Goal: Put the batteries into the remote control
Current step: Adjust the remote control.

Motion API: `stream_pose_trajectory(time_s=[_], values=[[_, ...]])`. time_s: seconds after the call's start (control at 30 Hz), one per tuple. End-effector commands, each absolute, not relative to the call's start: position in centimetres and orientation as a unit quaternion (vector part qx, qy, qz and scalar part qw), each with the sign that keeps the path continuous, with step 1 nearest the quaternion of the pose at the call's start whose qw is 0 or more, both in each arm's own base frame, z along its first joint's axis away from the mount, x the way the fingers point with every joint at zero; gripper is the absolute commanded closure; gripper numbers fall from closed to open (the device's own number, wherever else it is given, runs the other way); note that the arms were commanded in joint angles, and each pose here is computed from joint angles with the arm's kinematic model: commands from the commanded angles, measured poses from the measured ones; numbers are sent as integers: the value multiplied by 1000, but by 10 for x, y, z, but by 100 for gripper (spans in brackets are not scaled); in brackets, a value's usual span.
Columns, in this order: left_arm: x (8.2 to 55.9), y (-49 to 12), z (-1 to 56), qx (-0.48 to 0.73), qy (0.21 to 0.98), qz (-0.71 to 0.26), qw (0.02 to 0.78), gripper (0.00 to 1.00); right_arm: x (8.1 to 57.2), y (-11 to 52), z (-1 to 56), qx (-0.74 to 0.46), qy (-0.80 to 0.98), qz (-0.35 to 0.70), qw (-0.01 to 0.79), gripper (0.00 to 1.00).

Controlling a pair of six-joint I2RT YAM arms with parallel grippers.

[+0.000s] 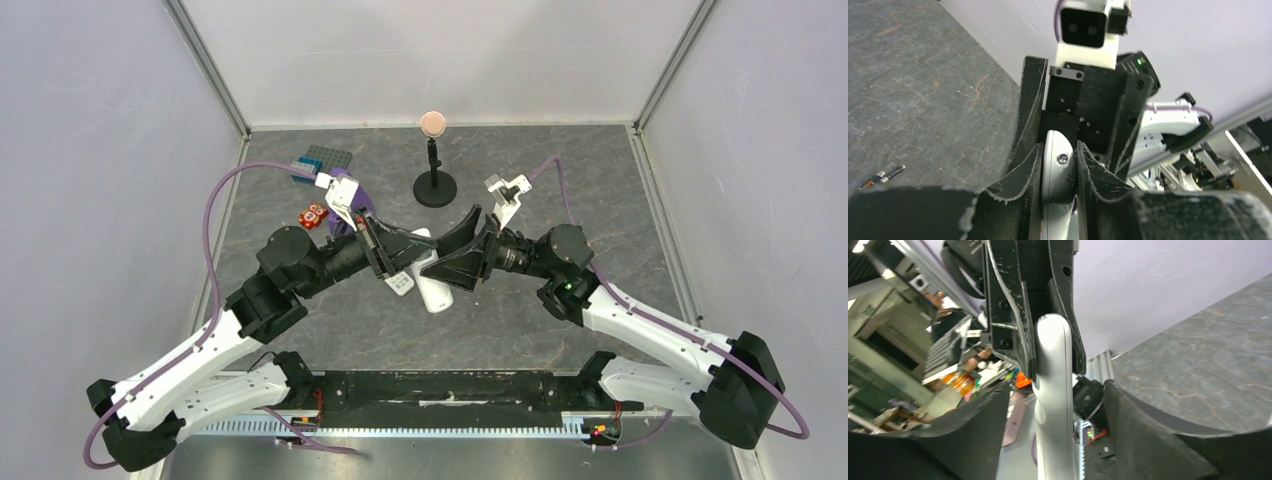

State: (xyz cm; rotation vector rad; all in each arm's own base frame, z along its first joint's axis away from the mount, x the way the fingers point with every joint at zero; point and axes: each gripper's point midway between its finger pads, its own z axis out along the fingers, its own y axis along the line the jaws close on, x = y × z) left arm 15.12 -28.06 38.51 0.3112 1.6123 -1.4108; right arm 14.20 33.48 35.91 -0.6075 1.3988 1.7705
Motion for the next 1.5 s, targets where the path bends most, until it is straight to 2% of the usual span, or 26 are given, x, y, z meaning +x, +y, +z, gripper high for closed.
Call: stream_pose_trajectory(time_s=[0.0, 0.17, 0.23, 0.27, 0.4, 0.47, 0.53, 0.57, 0.63, 0.73, 1.17, 1.2, 1.33, 1.47], values=[[168, -268, 405, 42, 642, -587, 491, 98, 154, 325, 351, -203, 563, 678, 426, 25], [172, -264, 410, -17, 621, -622, 477, 98, 143, 322, 343, -183, 552, 712, 394, 26], [176, -259, 409, -41, 614, -625, 481, 98, 141, 321, 342, -177, 548, 721, 385, 31], [176, -257, 409, -47, 610, -626, 483, 98, 139, 320, 341, -174, 546, 727, 379, 35], [177, -254, 403, -53, 616, -620, 484, 98, 135, 322, 343, -170, 540, 744, 356, 67], [174, -256, 401, -42, 618, -621, 480, 87, 130, 322, 348, -172, 528, 758, 343, 87], [170, -258, 399, -23, 626, -617, 476, 69, 127, 323, 351, -179, 523, 765, 331, 98], [166, -259, 398, -9, 633, -612, 474, 64, 126, 324, 351, -182, 522, 766, 328, 100], [159, -257, 396, 14, 646, -601, 471, 58, 124, 323, 352, -185, 520, 767, 326, 100], [150, -254, 396, 40, 655, -596, 463, 53, 124, 325, 350, -192, 526, 762, 325, 100], [138, -279, 387, 94, 665, -615, 414, 50, 126, 328, 354, -191, 527, 763, 321, 100], [137, -279, 387, 95, 666, -614, 413, 51, 126, 327, 354, -191, 527, 763, 321, 100], [141, -273, 384, 85, 671, -603, 424, 64, 128, 328, 354, -188, 528, 763, 321, 100], [144, -266, 387, 72, 666, -598, 440, 69, 130, 328, 351, -185, 532, 762, 319, 100]])
